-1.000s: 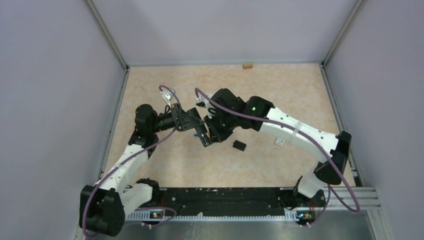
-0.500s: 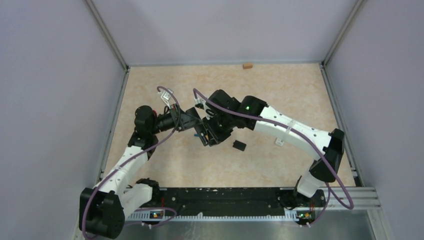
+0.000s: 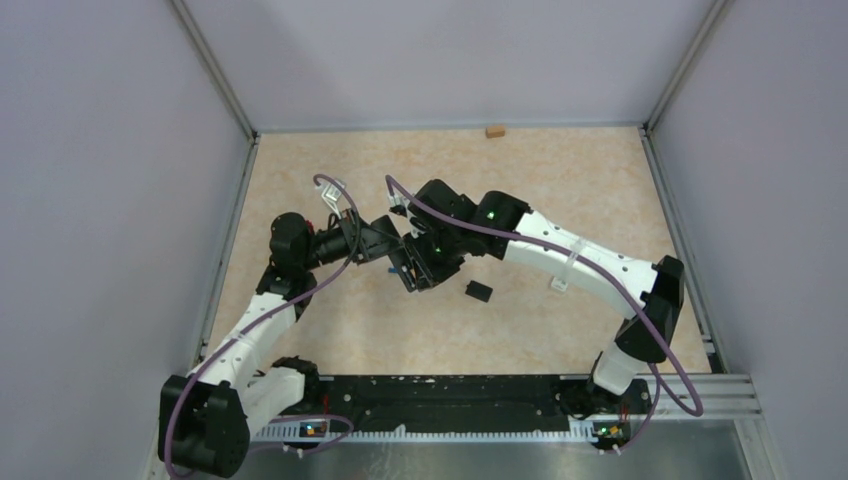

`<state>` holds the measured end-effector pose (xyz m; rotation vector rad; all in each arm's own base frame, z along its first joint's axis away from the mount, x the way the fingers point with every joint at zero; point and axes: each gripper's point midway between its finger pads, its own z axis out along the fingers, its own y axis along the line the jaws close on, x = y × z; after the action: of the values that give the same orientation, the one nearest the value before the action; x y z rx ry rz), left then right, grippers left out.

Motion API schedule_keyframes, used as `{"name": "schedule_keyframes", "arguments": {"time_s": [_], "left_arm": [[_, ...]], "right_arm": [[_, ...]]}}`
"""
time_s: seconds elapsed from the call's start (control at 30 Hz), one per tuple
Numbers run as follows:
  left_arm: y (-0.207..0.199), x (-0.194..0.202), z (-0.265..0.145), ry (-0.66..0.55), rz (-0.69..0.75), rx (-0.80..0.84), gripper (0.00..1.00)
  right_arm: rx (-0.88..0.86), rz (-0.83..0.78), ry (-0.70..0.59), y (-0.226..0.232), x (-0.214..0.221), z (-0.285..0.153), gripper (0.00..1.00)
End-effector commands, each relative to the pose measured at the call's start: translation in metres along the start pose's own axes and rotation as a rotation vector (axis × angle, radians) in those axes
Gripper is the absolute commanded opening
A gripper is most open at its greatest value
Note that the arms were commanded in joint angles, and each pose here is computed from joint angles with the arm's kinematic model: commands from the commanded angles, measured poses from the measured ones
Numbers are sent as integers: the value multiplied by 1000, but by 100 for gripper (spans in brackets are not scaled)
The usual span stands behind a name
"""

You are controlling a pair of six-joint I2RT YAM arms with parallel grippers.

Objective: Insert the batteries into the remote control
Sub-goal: Load the battery into the remote control.

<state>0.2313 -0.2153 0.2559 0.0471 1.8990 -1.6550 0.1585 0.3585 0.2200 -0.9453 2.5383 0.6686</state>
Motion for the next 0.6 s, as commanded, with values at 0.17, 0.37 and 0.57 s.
{"name": "schedule_keyframes", "arguments": {"time_s": [0.17,0.37,0.57], "left_arm": [[-20,-3,-3,-16,17,49,0],[-13,-2,-2,-18,-8,32,0],[-11,-6,-1,-34,-38,18,0]], "right_arm": [[-7,0,-83,8,-23,-5,24],[2,33,-106,5,-27,-7,24],[-36,87,-172,7,-38,-20,29]]}}
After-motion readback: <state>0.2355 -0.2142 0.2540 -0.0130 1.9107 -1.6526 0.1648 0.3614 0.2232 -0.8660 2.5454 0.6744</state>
